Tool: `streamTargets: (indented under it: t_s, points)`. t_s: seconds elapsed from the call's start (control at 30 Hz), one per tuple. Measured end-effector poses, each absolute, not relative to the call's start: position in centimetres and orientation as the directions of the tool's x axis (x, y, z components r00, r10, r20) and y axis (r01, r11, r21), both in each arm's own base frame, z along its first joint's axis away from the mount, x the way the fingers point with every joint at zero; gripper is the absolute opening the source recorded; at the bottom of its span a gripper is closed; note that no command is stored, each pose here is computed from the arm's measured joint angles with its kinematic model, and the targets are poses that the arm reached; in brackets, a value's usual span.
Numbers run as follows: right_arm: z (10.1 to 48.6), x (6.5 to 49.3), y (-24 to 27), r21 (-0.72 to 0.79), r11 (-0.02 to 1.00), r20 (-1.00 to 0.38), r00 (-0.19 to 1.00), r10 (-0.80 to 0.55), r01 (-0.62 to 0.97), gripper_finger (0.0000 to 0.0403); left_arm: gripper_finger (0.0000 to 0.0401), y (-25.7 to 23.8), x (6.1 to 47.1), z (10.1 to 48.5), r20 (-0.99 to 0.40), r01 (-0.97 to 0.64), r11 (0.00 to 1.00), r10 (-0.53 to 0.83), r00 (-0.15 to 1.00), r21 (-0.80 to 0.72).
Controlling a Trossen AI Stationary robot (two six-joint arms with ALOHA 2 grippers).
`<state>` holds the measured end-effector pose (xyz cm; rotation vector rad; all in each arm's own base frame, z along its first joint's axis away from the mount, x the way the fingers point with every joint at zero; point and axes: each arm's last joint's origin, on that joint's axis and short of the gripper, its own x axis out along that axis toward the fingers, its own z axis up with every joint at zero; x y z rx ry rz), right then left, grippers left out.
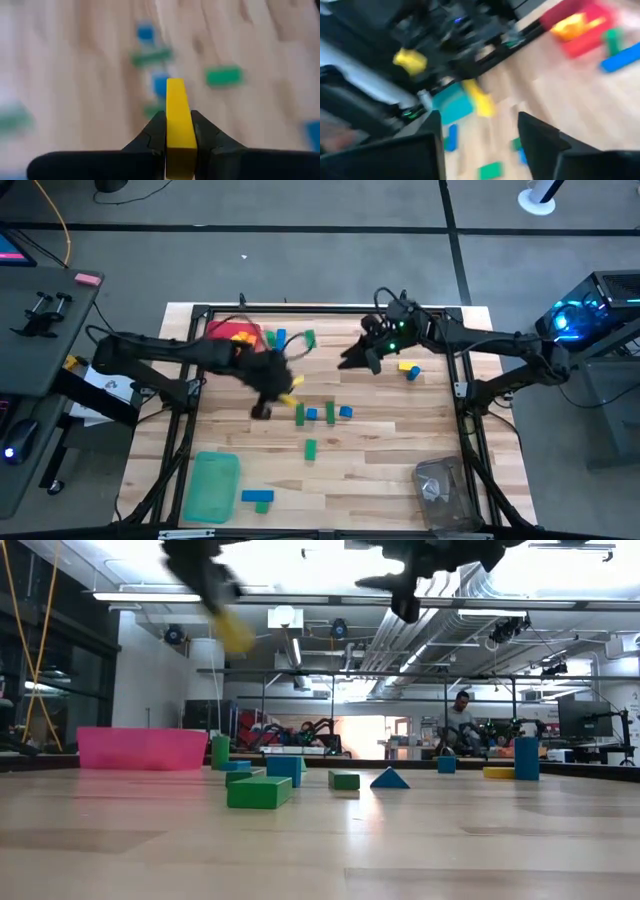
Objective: Sort blocks
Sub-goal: Put the yellow block into the red bin
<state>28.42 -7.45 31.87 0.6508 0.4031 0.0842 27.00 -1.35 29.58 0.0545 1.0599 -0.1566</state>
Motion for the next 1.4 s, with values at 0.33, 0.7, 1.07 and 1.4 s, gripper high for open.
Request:
streamTargets:
  t_s: [0.33,0.7,1.07,1.4]
  points:
    - [31.5,27.5,-10.4,0.544,0.821,-0.371,0.927,0.047,0.176,0.0168,0.0026,-12.4,16.7,29.3,-0.868,-0.207,0.874,-0.354,0.349,-0.440]
    - [31.4,27.2,-11.2,0.522,0.832,-0.372,0.928,0.023,0.189,0.0167,0.0026,-13.1,15.1,28.1,-0.889,-0.527,0.812,0.021,0.458,-0.252]
    - [31.4,27.3,-11.0,0.605,0.766,-0.372,0.928,0.032,0.217,0.0167,0.0026,5.9,18.0,29.3,-0.854,-0.770,0.631,0.449,0.263,0.095]
    - [31.3,27.9,-9.4,0.640,0.743,-0.381,0.920,0.087,0.195,0.0167,0.0026,14.2,12.2,28.0,-0.960,-0.900,0.432,0.271,0.074,0.052]
